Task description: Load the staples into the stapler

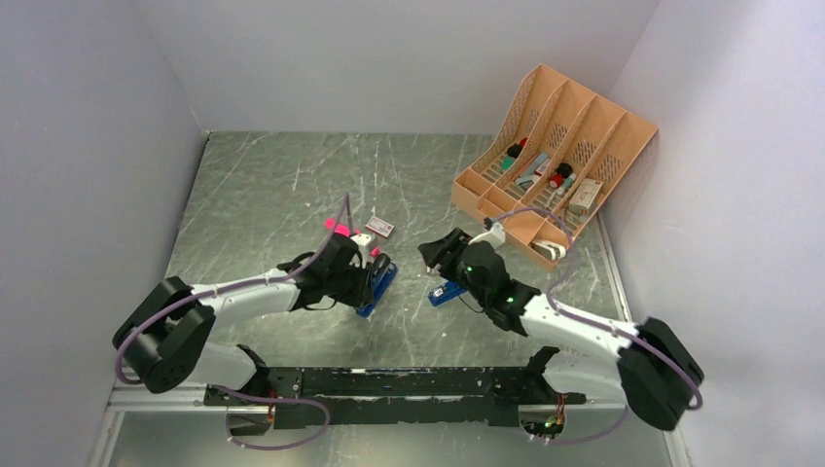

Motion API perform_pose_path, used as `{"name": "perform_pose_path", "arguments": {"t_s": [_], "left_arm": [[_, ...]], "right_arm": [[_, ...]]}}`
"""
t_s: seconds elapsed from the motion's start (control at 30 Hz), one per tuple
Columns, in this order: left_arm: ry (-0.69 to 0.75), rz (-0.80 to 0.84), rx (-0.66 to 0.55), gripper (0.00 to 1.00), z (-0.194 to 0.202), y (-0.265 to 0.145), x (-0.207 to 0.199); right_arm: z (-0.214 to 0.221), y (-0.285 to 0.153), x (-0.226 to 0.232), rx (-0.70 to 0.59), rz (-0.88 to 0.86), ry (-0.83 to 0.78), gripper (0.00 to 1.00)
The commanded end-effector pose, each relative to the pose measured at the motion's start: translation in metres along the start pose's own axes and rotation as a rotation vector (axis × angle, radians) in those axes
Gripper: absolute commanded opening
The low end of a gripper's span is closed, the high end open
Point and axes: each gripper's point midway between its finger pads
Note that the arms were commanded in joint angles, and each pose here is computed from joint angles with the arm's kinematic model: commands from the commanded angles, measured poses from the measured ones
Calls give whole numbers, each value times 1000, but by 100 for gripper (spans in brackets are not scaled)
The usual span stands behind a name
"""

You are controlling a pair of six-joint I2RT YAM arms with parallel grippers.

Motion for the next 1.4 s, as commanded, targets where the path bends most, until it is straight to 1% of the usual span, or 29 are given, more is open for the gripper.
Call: {"name": "perform_pose_path", "arguments": {"t_s": [0.0, 0.1, 0.2, 0.37, 0.57, 0.93, 0.97, 1.03, 1.13, 1.2, 1.23, 1.33, 1.37], "left_arm": [[-182, 65, -113, 7, -8, -1, -15], [-213, 85, -154, 7, -8, -3, -17], [-217, 96, -161, 7, -6, -3, -19], [-208, 81, -158, 7, -6, 0, -17], [-202, 74, -166, 7, -9, 0, -16], [-159, 76, -138, 7, -8, 6, -18], [-155, 70, -136, 7, -9, 6, -17], [-148, 58, -134, 7, -10, 6, -16], [-146, 20, -132, 7, -12, 5, -11], [-144, -22, -130, 7, -15, 5, -4], [-141, -39, -132, 7, -17, 4, -1], [-124, -63, -136, 7, -22, 1, 1], [-114, -71, -135, 7, -23, 1, 2]], "right_arm": [[32, 16, 50, 139, -144, 111, 61], [59, 30, 59, 216, -143, 131, 60], [80, 39, 67, 260, -141, 141, 59], [112, 50, 56, 336, -69, 164, 58], [128, 57, 25, 348, 48, 190, 58], [155, 74, 0, 397, 99, 167, 57], [157, 74, -3, 400, 105, 166, 54], [158, 74, -7, 396, 116, 166, 43], [153, 73, -13, 371, 134, 151, 18], [147, 71, -12, 350, 124, 151, 4], [144, 69, -13, 337, 121, 148, 0], [137, 67, -7, 322, 92, 145, 0], [135, 66, -4, 323, 76, 141, 3]]}}
Point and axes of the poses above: each gripper's point midway between its finger pads, its own y axis out along the fingers, its own x axis along the line the jaws close on, z = x × y, and after that the axes turned 5 degrees about y, right-handed
